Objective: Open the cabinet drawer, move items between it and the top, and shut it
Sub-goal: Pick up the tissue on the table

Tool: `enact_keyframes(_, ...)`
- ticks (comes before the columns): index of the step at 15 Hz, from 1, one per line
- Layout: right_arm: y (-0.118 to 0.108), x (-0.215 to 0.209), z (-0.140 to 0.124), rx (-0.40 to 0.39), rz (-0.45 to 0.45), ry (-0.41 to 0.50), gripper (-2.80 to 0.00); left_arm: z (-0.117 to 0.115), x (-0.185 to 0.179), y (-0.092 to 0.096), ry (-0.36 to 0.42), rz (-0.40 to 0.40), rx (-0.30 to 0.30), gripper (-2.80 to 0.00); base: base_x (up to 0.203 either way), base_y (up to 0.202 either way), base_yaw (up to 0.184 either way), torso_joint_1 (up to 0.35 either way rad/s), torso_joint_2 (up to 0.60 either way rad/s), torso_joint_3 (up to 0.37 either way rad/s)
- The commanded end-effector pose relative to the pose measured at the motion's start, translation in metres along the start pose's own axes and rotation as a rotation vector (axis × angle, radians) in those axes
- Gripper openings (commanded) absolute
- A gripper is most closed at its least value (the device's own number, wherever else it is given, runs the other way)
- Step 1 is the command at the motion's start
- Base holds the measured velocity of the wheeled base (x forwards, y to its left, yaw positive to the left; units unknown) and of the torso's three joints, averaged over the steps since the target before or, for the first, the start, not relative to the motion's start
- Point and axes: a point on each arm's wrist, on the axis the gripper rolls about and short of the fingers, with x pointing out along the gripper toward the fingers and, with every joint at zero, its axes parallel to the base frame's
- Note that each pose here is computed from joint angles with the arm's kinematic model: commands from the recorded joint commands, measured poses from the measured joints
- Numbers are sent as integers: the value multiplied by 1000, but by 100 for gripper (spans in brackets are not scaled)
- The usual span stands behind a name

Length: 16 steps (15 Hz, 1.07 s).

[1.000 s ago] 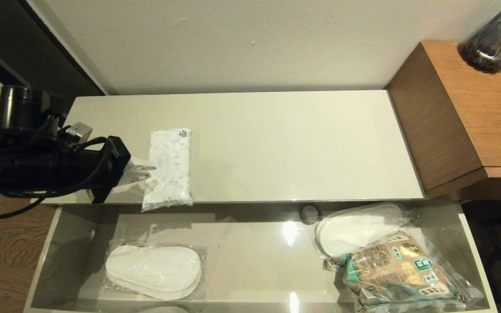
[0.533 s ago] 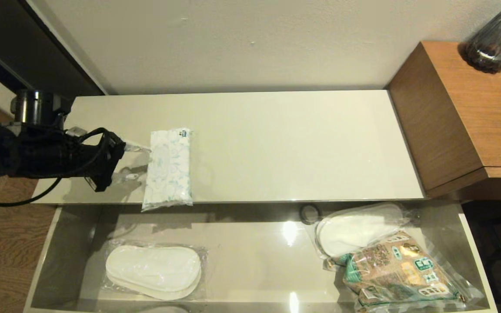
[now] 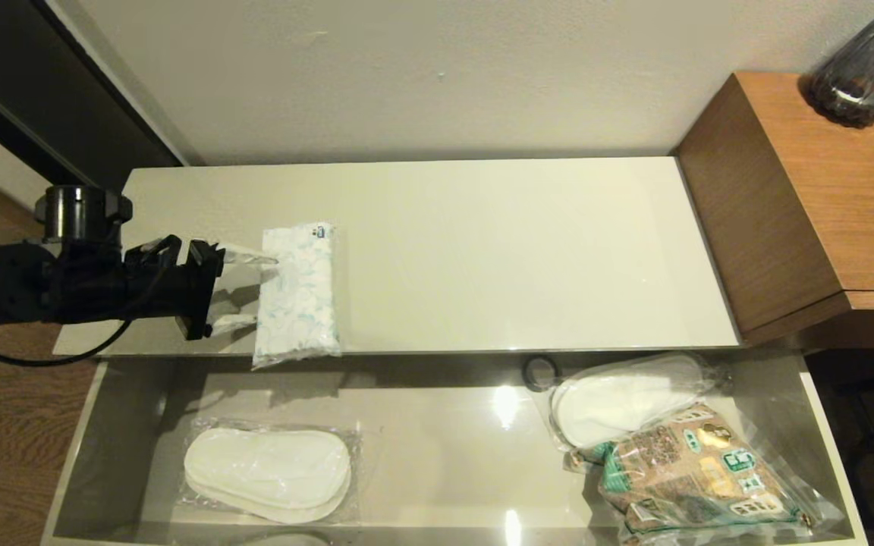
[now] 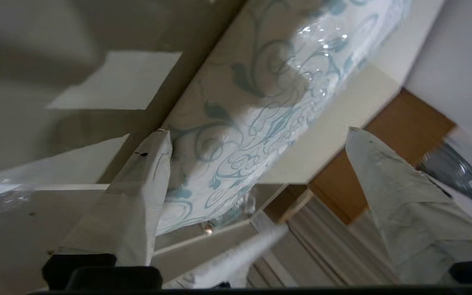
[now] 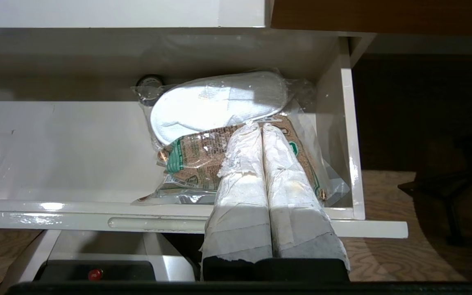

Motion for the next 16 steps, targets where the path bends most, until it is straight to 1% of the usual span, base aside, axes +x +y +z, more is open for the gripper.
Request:
enact_keyframes(1,0,0,0,-1,0,0,-280,3,8,9,16,-8,-4,0,0,0,0,0,0,0)
enact_keyframes(2,0,0,0,-1,0,-1,-280,5,10,10,17,-8,6,0,0,0,0,0,0,0)
enact_keyframes(3,0,0,0,-1,0,-1,-280,8,16,16,24,-2,28,0,0,0,0,0,0,0)
enact_keyframes(5,0,0,0,-1,0,-1,-280,9,20,19,30,0,70,0,0,0,0,0,0,0)
enact_keyframes(8,0,0,0,-1,0,0,-280,12,27,21,37,0,91,0,0,0,0,0,0,0)
enact_keyframes(9,0,0,0,-1,2,0,-280,12,30,21,41,-1,96,-280,0,0,0,0,0,0)
enact_keyframes(10,0,0,0,-1,0,-1,-280,13,32,20,43,-5,102,-280,0,0,0,0,0,0)
enact_keyframes(14,0,0,0,-1,0,-1,-280,13,36,12,92,-84,136,-280,0,0,0,0,0,0)
enact_keyframes(16,0,0,0,-1,0,1,-280,10,40,8,105,-90,144,-280,0,0,0,0,0,0)
